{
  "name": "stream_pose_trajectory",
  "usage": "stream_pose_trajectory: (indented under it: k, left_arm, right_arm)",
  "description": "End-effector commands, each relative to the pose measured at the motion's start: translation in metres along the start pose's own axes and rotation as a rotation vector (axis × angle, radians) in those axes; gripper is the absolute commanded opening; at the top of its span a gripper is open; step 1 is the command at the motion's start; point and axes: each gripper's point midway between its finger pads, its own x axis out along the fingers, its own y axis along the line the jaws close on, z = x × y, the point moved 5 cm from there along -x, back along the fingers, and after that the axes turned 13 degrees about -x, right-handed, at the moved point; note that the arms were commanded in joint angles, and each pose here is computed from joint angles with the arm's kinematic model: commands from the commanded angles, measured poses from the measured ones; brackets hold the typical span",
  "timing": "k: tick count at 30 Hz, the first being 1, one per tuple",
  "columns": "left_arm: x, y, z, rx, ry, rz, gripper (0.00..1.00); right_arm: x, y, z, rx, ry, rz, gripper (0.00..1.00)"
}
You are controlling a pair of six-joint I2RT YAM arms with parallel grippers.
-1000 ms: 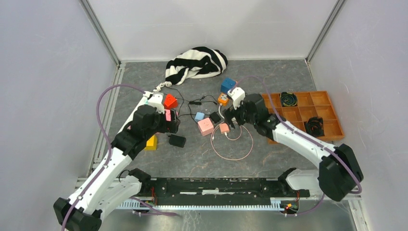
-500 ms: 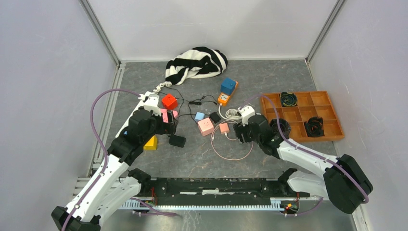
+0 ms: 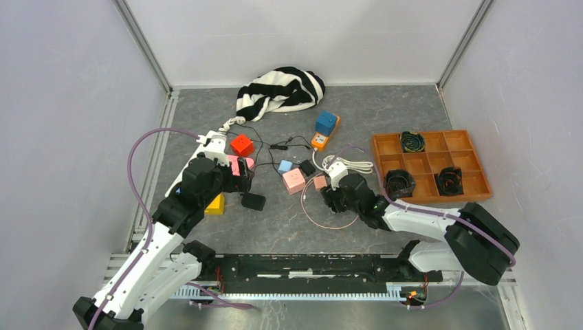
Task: Insert the plug
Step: Pick up the plug from the center of the board.
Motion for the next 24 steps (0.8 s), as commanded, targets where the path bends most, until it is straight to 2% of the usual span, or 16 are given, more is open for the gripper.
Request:
stream_pose_trajectory:
  k: [1,7,13,18,22,24]
  left_arm:
    - [-0.001,-0.004,0.008,-0.040,-0.046,-0.015,1.00]
    - [-0.002,-0.005,0.009,-0.041,-0.053,-0.021,1.00]
    - [-0.002,-0.005,0.009,-0.047,-0.054,-0.020,1.00]
    - [-0.003,-0.005,0.009,-0.049,-0.053,-0.024,1.00]
    - [-0.003,-0.005,0.009,-0.048,-0.054,-0.023,1.00]
    - [-0.003,-0.005,0.008,-0.048,-0.052,-0.025,1.00]
  right_arm:
    - [0.011,-0.005,0.030,0.014,-0.098,-0.083,0.69]
    - [0.028,0.002,0.030,0.001,-0.082,-0.094,0.74]
    - [0.041,0.009,0.023,0.018,-0.071,-0.091,0.74]
    - [0.050,0.010,0.022,0.011,-0.087,-0.106,0.72]
    - [0.057,0.005,0.010,-0.003,-0.031,-0.177,0.68]
    - [0.057,0.001,0.006,0.001,-0.018,-0.210,0.63]
